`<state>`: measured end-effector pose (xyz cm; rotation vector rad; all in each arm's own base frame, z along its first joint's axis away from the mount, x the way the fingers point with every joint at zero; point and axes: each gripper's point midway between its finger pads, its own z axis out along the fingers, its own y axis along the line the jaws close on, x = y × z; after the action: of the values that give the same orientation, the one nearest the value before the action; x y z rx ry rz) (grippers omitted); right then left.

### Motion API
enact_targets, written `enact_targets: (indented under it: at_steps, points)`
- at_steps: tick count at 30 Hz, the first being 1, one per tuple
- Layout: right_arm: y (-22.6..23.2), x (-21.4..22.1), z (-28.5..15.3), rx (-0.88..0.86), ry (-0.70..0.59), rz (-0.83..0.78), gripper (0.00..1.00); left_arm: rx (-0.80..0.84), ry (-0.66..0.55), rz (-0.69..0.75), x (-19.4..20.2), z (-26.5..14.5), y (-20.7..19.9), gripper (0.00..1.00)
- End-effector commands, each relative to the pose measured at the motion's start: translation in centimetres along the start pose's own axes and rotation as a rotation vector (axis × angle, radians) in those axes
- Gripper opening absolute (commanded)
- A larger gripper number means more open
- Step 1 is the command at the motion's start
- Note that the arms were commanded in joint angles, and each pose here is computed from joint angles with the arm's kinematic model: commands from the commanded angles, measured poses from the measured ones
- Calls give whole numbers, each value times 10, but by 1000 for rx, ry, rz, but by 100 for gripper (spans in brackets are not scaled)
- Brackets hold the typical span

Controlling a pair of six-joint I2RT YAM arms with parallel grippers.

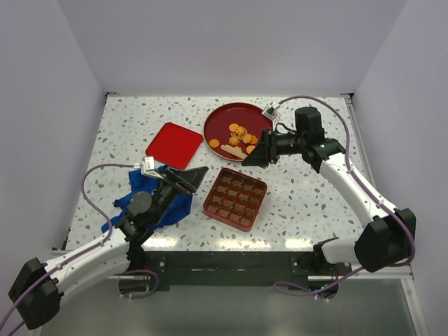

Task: Pack the cookies
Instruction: Pick up the fake cookies from the plate.

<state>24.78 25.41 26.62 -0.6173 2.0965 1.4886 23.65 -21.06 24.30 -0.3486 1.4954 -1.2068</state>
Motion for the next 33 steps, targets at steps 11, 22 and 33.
enact_targets:
  at_steps: [11,22,33]
  points:
    - [2,-5,-3,-16,-19,-19,27,84,-15,-13,-4,4,-18,100]
    - [-57,-24,-20,315,90,-287,41,5,-40,43,-14,-6,-2,100]
    - [-157,-32,-55,695,373,-542,41,-88,-56,104,-20,-17,20,100]
